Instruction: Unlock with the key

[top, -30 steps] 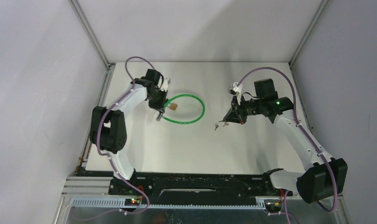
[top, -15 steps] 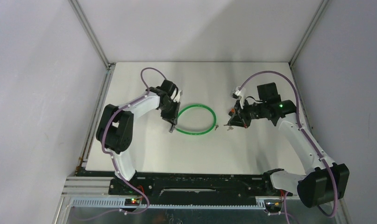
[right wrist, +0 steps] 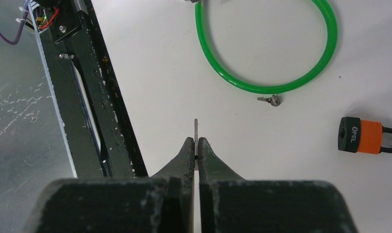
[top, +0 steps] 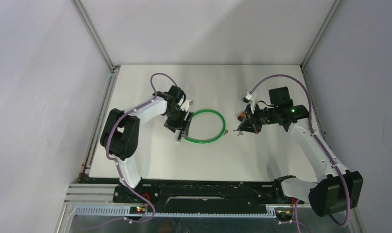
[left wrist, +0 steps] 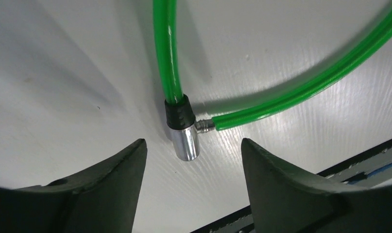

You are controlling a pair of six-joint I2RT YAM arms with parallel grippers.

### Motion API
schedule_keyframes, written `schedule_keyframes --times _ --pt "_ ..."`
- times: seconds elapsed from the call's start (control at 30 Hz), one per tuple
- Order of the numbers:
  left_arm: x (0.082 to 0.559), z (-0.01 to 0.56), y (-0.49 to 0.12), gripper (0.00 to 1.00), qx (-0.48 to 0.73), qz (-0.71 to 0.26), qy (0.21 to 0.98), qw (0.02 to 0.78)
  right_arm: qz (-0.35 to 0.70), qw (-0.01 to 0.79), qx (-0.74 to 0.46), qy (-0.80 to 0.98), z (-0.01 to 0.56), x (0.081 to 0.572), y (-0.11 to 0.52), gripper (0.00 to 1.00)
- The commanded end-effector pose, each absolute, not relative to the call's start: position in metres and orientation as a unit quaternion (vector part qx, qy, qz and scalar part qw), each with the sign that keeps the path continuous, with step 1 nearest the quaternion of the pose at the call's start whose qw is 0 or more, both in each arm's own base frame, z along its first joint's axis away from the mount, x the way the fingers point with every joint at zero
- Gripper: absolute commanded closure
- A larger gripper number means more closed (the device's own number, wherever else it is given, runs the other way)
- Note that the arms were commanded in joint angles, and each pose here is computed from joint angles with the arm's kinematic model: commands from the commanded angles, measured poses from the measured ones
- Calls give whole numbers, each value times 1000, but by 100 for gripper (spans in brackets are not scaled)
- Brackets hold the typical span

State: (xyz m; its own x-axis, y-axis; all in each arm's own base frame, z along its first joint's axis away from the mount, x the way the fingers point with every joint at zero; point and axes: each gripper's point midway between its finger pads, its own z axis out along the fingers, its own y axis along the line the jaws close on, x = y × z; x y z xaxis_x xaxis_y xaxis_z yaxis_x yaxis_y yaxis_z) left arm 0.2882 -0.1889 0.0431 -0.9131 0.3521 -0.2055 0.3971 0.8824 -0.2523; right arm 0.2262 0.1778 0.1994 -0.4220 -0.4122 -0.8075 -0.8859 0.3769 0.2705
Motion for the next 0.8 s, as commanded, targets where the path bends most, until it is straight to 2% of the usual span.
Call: schedule_keyframes --times 0.0,0.17,0.43,0.63,0.77 --pt "286 58 -192 22 248 -159 953 67 363 353 -439 742 209 225 179 100" --pt "255 46 -200 17 268 -212 940 4 364 354 -439 742 205 222 178 100" --pt "223 49 -229 19 295 -286 910 -58 362 360 -435 742 205 222 176 100" --pt "171 90 -267 19 395 -371 836 -88 358 368 -432 742 205 222 174 100" --pt "157 102 -271 18 481 -355 798 -72 357 374 -430 740 208 222 172 100"
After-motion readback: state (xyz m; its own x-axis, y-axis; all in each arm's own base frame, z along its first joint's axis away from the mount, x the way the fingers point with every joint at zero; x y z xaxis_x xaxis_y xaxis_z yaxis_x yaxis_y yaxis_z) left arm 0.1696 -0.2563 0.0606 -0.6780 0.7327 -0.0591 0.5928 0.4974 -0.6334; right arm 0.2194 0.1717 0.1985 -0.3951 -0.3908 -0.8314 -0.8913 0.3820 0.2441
